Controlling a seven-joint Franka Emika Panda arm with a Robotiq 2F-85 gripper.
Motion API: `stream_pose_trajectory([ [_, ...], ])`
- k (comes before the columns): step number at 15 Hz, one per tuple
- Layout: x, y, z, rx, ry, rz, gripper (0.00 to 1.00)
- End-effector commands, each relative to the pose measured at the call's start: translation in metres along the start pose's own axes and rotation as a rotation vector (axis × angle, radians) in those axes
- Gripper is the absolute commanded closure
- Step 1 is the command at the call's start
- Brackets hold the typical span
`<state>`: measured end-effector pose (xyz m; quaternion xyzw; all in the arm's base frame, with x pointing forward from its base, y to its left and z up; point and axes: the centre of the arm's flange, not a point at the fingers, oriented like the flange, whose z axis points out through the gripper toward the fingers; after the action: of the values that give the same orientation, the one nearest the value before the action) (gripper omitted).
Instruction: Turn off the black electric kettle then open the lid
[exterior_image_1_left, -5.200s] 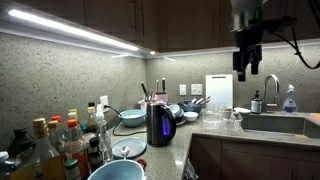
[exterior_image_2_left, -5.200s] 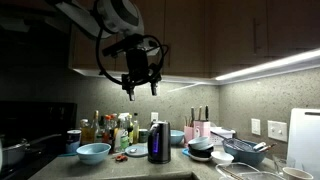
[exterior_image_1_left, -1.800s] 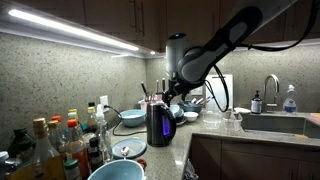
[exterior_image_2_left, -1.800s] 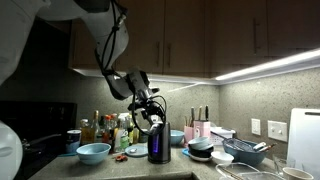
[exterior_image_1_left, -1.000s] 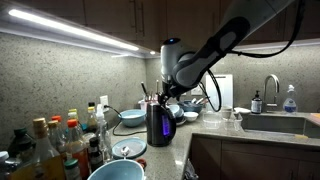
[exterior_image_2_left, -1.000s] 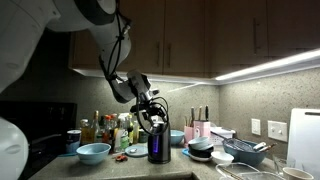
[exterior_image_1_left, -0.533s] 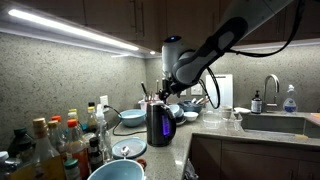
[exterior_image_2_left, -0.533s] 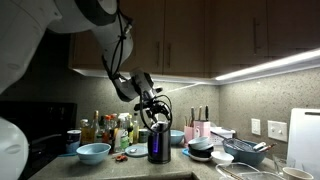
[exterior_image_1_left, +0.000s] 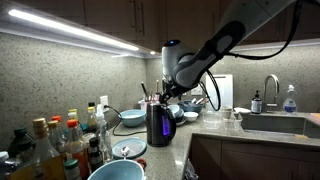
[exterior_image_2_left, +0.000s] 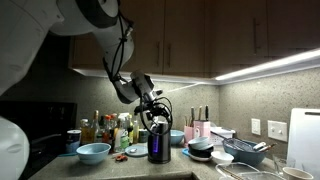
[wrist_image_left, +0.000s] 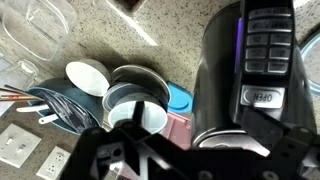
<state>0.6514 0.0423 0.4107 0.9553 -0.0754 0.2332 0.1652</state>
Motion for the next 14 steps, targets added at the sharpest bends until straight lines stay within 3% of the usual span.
stream_pose_trajectory([
  [1, -0.010, -0.010, -0.018, -0.043, -0.034, 0.002, 0.00],
  [5, -0.021, -0.013, -0.038, -0.110, -0.071, 0.009, 0.00],
  [14, -0.013, -0.010, -0.023, -0.085, -0.091, 0.017, 0.00],
])
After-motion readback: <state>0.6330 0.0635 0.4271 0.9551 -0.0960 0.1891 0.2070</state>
